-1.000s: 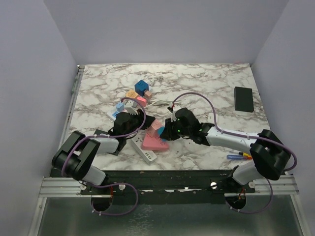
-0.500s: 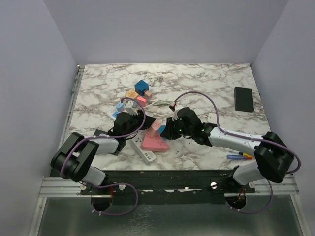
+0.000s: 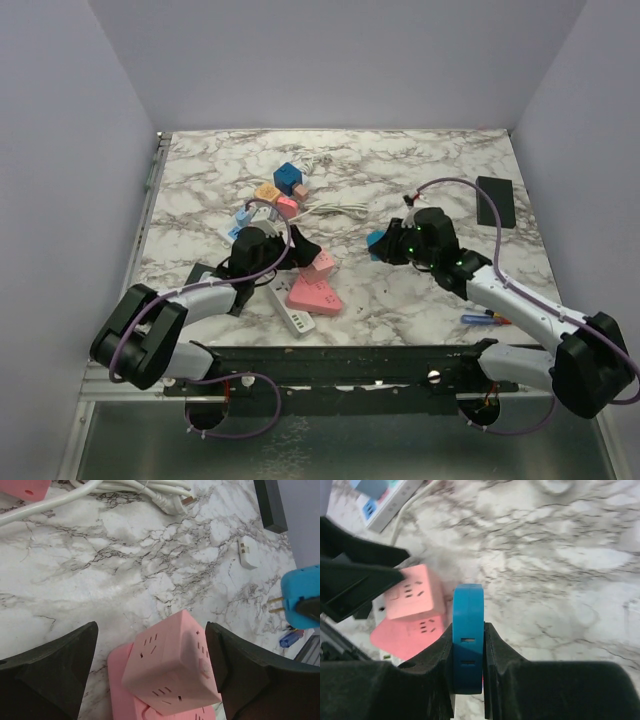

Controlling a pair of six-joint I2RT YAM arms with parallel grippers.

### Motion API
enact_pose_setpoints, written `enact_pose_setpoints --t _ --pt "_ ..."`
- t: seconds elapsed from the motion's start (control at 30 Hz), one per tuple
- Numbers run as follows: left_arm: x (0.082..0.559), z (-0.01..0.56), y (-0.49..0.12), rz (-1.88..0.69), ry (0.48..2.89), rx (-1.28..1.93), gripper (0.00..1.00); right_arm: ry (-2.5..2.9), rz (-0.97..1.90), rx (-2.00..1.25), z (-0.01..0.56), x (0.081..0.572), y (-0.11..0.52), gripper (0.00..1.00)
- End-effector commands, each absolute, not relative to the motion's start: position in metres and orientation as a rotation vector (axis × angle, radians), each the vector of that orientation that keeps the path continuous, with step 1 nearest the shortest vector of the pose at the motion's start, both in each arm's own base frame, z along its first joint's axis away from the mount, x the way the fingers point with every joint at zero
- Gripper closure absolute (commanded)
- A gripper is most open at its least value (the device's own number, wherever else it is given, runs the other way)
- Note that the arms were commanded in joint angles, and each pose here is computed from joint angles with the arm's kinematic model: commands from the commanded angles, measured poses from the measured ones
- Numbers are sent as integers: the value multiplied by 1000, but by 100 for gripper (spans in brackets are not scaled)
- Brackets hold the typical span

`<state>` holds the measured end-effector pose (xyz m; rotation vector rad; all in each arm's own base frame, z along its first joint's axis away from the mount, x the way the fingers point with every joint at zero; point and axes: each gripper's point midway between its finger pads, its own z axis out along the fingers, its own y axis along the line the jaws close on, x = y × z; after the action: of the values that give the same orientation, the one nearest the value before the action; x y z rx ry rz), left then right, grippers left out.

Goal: Pull the plug off the socket
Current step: Place the plug at the center of the board.

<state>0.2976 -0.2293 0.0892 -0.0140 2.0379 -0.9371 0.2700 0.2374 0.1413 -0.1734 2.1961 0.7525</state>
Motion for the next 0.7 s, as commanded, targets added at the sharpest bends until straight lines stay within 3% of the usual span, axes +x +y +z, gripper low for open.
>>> enact_pose_setpoints --t 0.0,0.23,0.43,0.67 --pt "305 113 -222 -858 2020 5 6 2266 680 43 115 279 185 100" --pt "312 152 -214 -852 2075 13 4 2255 696 362 90 290 128 100" --pt "324 219 -215 -827 2048 215 4 2187 704 493 86 300 112 100" --pt "348 217 -199 -680 2059 290 4 2172 566 644 70 303 86 100"
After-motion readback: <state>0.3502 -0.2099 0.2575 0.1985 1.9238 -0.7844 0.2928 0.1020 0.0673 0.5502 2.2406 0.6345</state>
